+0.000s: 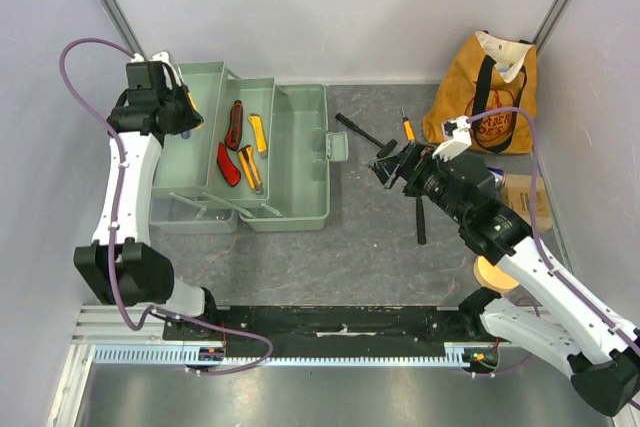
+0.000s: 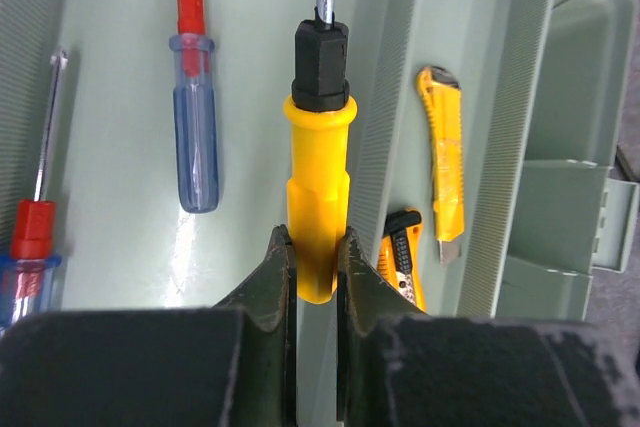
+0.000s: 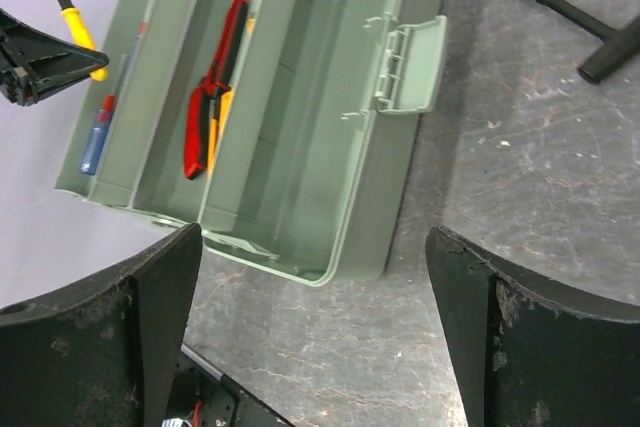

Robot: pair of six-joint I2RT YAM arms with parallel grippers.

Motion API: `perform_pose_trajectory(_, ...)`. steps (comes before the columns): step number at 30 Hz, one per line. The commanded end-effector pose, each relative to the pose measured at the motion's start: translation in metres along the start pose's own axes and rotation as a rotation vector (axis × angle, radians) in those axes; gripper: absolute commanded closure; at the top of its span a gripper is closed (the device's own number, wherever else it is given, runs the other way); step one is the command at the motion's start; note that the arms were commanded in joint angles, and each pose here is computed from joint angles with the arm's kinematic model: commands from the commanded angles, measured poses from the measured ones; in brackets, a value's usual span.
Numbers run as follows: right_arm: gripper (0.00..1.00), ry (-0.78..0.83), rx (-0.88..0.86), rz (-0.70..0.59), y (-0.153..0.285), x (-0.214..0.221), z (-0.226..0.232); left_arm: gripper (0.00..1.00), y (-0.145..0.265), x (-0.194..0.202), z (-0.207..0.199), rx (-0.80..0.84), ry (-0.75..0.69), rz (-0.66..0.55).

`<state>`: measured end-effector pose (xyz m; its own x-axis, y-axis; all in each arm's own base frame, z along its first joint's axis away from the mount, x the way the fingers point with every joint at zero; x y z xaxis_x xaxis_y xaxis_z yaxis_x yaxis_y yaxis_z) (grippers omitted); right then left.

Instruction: Pack the tool kit

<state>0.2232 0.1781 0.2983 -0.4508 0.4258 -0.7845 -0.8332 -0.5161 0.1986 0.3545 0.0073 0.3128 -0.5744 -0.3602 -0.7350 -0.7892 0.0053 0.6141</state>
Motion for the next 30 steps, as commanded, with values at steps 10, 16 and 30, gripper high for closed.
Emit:
perform_pose_trajectory(10,0.02,0.009,0.25,0.049,-0.015,0.023,-0.045,0.77,-0.047,0.014,0.029,-0.143,-0.016,0.107)
perform_pose_trajectory(16,0.02,0.002,0.324,0.047,-0.019,0.024,-0.059,0.6,-0.043,0.009,0.042,-0.246,-0.028,0.097)
perform_pose_trajectory(30,0.02,0.215,0.67,0.018,-0.066,0.004,-0.114,0.45,0.021,-0.016,-0.006,0.048,-0.015,-0.008)
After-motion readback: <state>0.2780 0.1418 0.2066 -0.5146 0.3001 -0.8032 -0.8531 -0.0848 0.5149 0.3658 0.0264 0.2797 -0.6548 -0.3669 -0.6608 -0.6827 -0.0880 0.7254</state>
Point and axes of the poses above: each gripper's point midway between its finger pads, its own y axis back along the fingers, its own z axis along the line the jaws close on, x = y × z, the point moved 5 cm from there along y, back along the fingers, and after that the axes turned 4 degrees about y, right-handed, at the moved point
